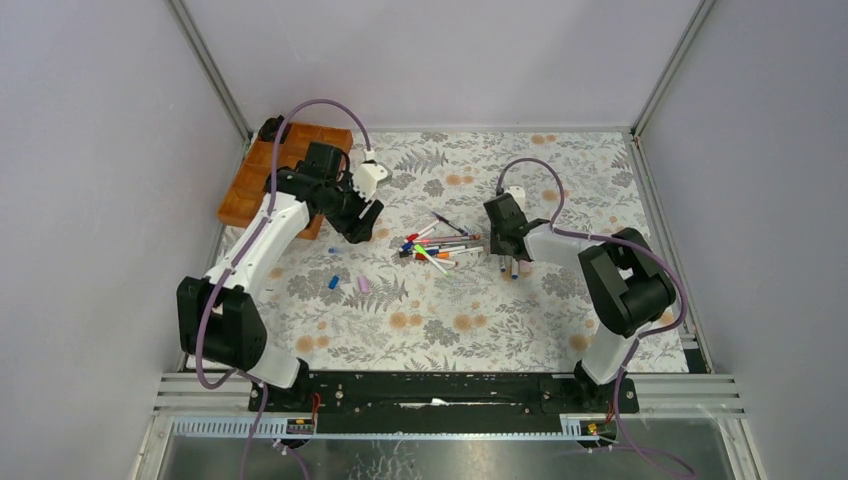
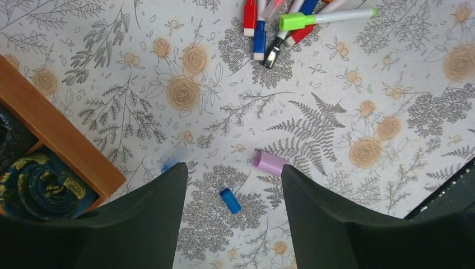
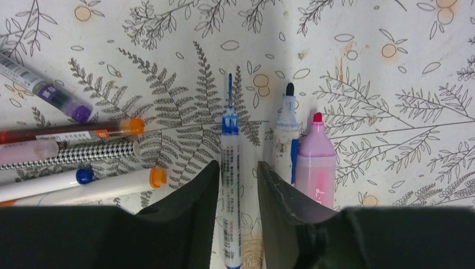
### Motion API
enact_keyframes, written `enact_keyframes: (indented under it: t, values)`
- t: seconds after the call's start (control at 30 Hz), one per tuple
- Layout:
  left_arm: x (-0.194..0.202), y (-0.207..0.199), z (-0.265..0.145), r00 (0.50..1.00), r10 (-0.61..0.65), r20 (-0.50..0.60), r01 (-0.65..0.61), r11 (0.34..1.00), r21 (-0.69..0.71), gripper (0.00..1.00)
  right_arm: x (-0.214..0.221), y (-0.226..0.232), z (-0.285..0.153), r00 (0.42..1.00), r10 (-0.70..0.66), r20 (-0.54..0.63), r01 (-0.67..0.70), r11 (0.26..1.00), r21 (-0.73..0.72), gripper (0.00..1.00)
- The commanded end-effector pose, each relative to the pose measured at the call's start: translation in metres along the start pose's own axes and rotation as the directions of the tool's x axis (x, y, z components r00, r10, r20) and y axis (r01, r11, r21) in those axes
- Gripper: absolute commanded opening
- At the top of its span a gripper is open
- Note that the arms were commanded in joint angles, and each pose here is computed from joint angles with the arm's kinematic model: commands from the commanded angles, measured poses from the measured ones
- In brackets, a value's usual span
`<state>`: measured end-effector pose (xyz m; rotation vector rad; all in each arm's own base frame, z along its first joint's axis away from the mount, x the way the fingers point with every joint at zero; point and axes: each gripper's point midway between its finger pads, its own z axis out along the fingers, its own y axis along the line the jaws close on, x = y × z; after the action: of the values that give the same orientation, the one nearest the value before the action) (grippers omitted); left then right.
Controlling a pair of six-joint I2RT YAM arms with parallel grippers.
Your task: Open the pen caps
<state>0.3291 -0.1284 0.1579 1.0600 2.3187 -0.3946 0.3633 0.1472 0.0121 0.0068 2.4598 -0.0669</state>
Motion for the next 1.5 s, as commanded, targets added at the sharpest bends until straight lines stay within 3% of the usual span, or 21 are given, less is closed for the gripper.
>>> enact_keyframes:
  t: [0.0,0.37,0.5,0.6,0.73,0.8,0.87,1.07,1.47]
  values:
    - [0.002,-0.013,-0.017,0.999,-0.049,0.005,0.049,0.998,0.027,0.70,0.009,-0.008,-0.013,1.000,-0.001,-0.026,0.001,1.000,-0.001,0.36]
    - [0.006,-0.021,-0.023,0.998,-0.059,0.011,0.058,0.998,0.038,0.70,0.007,-0.014,-0.032,1.000,-0.007,-0.009,0.007,1.000,-0.014,0.28]
    - [0.000,-0.023,-0.027,0.998,-0.056,0.024,0.055,0.997,0.051,0.72,-0.012,-0.004,-0.045,1.000,-0.005,0.025,0.007,0.997,-0.073,0.36]
    - [-0.004,-0.023,-0.031,0.998,-0.052,0.028,0.050,0.997,0.056,0.76,-0.035,0.020,-0.058,0.996,-0.035,0.082,0.051,0.978,-0.203,0.47]
    - [-0.005,-0.025,-0.035,0.999,-0.039,0.033,0.037,0.997,0.063,0.79,-0.044,0.061,-0.066,0.986,-0.131,0.100,0.161,0.898,-0.409,0.68]
    - [-0.005,-0.026,-0.035,0.999,-0.035,0.032,0.033,0.997,0.067,0.79,-0.038,0.081,-0.064,0.977,-0.201,0.077,0.212,0.837,-0.504,0.70]
    - [-0.005,-0.027,-0.035,0.999,-0.039,0.028,0.036,0.997,0.075,0.79,-0.030,0.095,-0.058,0.967,-0.253,0.041,0.231,0.791,-0.566,0.71]
    - [-0.008,-0.031,-0.041,0.999,-0.028,0.041,0.025,0.996,0.080,0.79,-0.024,0.103,-0.047,0.951,-0.307,0.035,0.266,0.755,-0.600,0.69]
    - [-0.005,-0.031,-0.041,0.999,-0.025,0.030,0.022,0.996,0.082,0.79,-0.010,0.098,-0.030,0.947,-0.321,-0.009,0.259,0.779,-0.572,0.64]
